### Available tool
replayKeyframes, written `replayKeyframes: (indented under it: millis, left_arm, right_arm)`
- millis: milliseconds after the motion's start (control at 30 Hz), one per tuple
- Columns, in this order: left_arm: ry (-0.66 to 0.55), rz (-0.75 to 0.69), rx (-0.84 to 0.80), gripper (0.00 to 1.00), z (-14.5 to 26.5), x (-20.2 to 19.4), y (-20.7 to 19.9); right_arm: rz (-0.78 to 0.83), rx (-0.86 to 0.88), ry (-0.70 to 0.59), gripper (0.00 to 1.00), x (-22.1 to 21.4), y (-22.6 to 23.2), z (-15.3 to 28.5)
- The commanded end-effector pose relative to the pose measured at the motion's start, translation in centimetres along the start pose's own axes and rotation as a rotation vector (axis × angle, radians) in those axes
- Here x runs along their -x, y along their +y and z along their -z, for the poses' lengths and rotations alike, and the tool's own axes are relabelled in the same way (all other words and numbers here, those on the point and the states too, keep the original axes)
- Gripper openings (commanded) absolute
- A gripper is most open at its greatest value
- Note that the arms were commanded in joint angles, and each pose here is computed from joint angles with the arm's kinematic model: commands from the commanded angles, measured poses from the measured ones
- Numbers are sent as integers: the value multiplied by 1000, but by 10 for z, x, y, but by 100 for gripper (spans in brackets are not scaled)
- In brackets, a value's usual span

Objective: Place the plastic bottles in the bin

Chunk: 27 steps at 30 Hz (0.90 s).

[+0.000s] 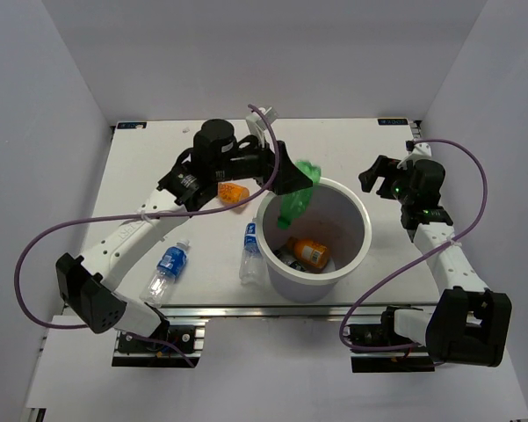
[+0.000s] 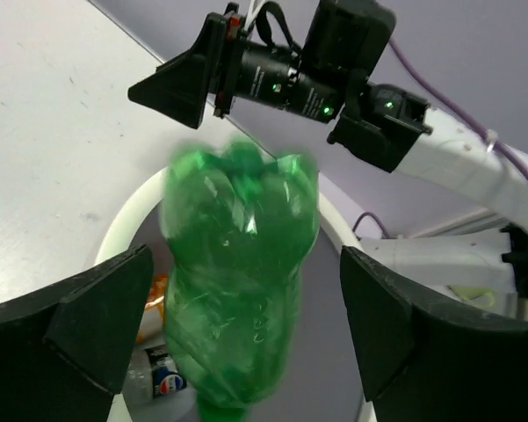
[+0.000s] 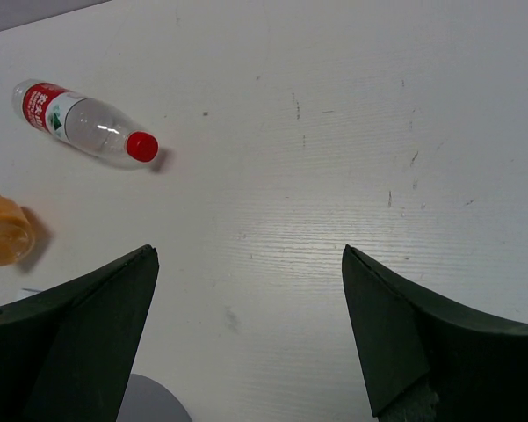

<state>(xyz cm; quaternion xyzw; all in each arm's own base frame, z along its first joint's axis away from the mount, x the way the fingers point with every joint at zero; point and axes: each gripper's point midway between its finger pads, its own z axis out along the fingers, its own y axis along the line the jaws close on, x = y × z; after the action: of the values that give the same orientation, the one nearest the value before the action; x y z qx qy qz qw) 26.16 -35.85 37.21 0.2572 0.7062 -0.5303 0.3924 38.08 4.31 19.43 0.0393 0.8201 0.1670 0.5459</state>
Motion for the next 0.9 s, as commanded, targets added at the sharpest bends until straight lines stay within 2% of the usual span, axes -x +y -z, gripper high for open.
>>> replayKeyframes:
  millis: [0, 100, 200, 233, 300, 333, 400, 433, 533, 567, 600, 667, 733, 767, 867]
  left_arm:
    - [-28, -31, 51, 98, 12, 7, -9]
    - [-55, -33, 163, 98, 19, 16, 5]
    - [-117, -47, 377, 98, 37, 32, 33]
    - [-182, -44, 532, 98, 51, 44, 57]
    - [-228, 2, 712, 98, 77, 47, 87]
    - [-276, 31, 801, 98, 103, 56, 108]
    - [-344, 119, 947, 98, 140, 57, 142]
    - [-379, 169, 1055, 98, 172, 52, 168]
    - [-457, 324, 1283, 98, 224, 25, 200]
    - [-489, 388, 1419, 98, 248, 0, 211]
    - [-496, 416, 1483, 98, 260, -16, 214]
    - [-460, 457, 1572, 98, 277, -58, 221]
    - [-428, 462, 1633, 98, 291, -82, 226]
    - [-385, 510, 1711, 98, 303, -114, 228]
    - [-305, 525, 1750, 98, 313, -153, 229]
  right_arm:
    - [37, 32, -53, 89, 14, 6, 4]
    - [36, 37, -49, 89, 13, 7, 4]
    - [40, 24, -49, 89, 12, 5, 5]
    - [39, 15, -50, 89, 12, 3, 5]
    - [35, 18, -49, 89, 11, 3, 5]
    - [30, 35, -43, 89, 9, 6, 4]
    - [23, 51, -39, 89, 8, 8, 3]
    - [22, 53, -34, 89, 6, 8, 2]
    - [12, 31, -34, 89, 7, 5, 2]
    - [9, 29, -34, 89, 7, 5, 1]
    - [5, 24, -34, 89, 7, 4, 1]
    - [5, 21, -34, 89, 7, 3, 0]
    - [-1, 16, -27, 89, 4, 1, -2]
    - [-2, 16, -25, 89, 4, 1, -3]
    - [-9, 13, -9, 89, 0, 0, -6]
